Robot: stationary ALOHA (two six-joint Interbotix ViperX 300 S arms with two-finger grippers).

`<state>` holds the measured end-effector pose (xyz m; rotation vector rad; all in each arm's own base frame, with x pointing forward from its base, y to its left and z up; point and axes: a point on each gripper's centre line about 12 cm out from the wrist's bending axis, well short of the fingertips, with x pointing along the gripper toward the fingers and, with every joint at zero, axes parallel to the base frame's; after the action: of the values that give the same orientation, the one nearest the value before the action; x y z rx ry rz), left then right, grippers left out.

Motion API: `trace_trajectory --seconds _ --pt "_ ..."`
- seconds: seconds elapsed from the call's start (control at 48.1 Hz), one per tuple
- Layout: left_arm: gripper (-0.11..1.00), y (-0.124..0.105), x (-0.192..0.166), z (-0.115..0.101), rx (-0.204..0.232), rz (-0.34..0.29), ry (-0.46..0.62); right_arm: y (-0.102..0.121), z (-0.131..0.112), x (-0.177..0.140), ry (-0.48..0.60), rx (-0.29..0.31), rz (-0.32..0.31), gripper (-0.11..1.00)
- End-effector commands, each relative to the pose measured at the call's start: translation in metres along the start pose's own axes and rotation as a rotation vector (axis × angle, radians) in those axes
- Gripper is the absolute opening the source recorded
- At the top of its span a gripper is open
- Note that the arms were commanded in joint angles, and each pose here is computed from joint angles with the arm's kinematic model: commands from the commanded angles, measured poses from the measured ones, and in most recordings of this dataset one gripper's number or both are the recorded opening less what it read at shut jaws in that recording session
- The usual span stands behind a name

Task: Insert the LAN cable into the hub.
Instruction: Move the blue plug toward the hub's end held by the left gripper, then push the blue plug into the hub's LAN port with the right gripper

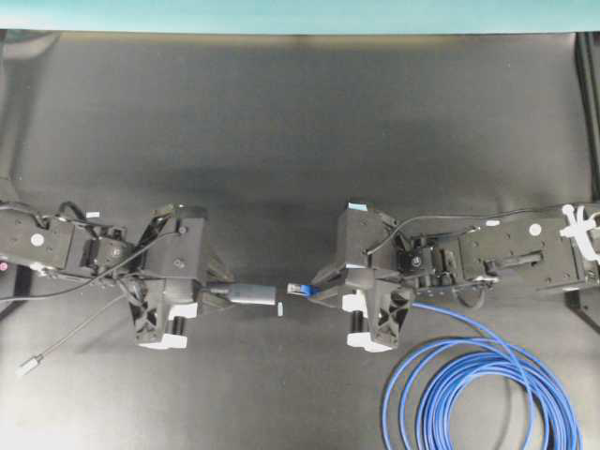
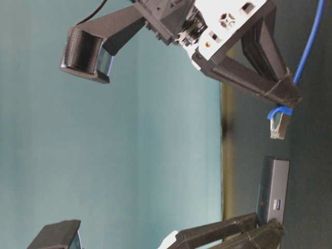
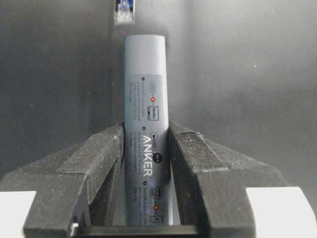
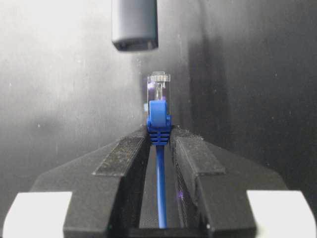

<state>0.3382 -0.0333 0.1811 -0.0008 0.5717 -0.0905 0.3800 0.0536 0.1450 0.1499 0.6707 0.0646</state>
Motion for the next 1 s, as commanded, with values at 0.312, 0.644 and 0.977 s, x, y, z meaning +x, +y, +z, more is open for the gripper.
trace_trajectory --seconds 0.312,0.644,0.977 --pt "0.28 0.0023 0.0018 0.0101 0.001 0.005 -0.025 0.0101 0.0131 -0.0006 -0.038 -0.014 0.023 0.13" --pt "0.28 0.0024 0.0080 0.0104 0.004 0.006 -0.014 0.0107 0.0180 0.0026 -0.041 -0.016 0.023 0.13" --pt "0.28 0.0029 0.0098 0.0132 0.017 0.007 -0.019 0.0096 0.0091 0.0034 0.029 -0.019 0.011 0.13"
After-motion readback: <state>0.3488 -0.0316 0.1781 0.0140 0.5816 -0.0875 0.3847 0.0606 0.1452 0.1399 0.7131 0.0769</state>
